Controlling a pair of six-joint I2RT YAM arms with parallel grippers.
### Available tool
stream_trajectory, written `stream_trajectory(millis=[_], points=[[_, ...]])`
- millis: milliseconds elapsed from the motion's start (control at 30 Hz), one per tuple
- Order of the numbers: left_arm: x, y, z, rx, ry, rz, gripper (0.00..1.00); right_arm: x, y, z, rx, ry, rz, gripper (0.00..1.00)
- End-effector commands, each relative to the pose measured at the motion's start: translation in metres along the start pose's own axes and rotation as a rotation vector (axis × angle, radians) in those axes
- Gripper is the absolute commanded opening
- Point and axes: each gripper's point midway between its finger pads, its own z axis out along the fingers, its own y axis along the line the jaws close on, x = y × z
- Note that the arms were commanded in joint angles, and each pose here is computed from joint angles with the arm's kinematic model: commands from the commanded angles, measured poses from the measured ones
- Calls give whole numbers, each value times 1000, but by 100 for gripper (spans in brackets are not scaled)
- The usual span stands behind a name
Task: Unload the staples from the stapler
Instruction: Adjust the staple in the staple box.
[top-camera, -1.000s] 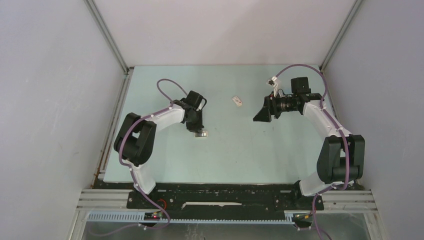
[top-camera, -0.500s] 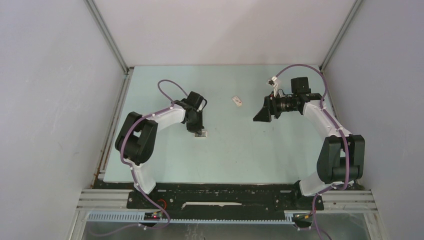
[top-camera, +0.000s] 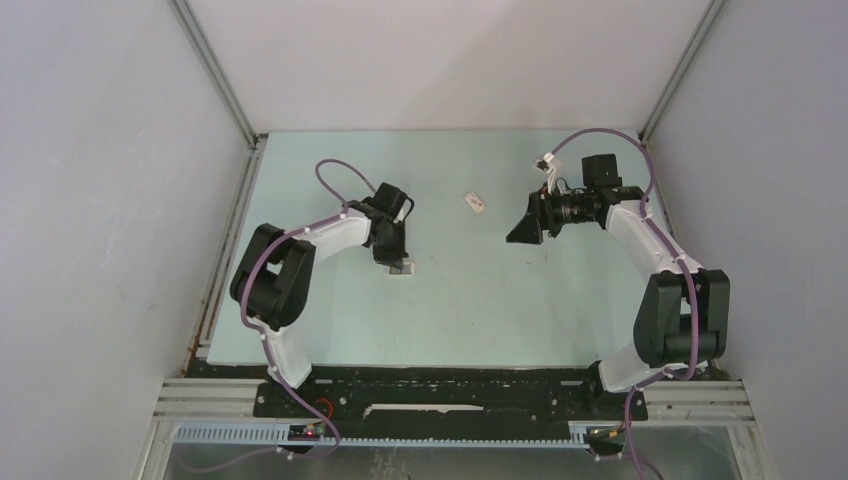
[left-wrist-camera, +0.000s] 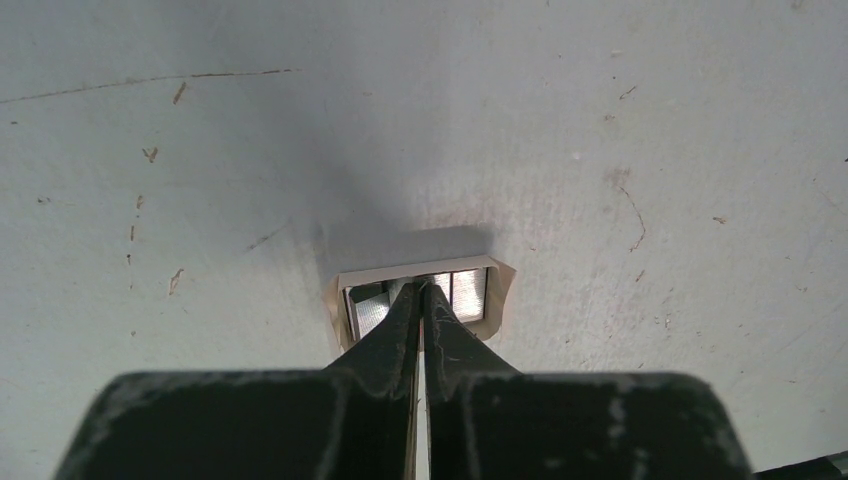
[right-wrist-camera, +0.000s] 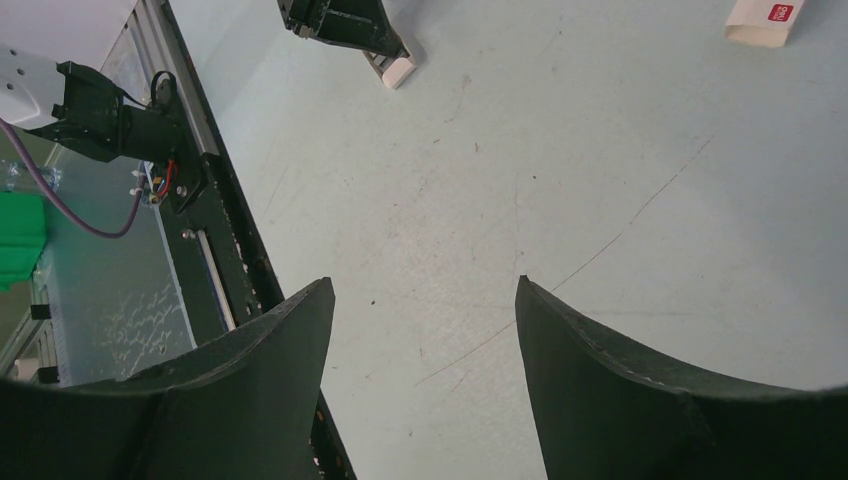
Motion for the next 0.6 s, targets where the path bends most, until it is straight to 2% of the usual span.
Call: stream_trajectory(millis=[0, 567], points=[[-16, -8, -16, 23, -61, -16, 4, -3, 3, -2, -11, -12, -13, 76], [-20, -20, -28, 79, -68, -16, 5, -3, 3, -3, -10, -13, -14, 76]])
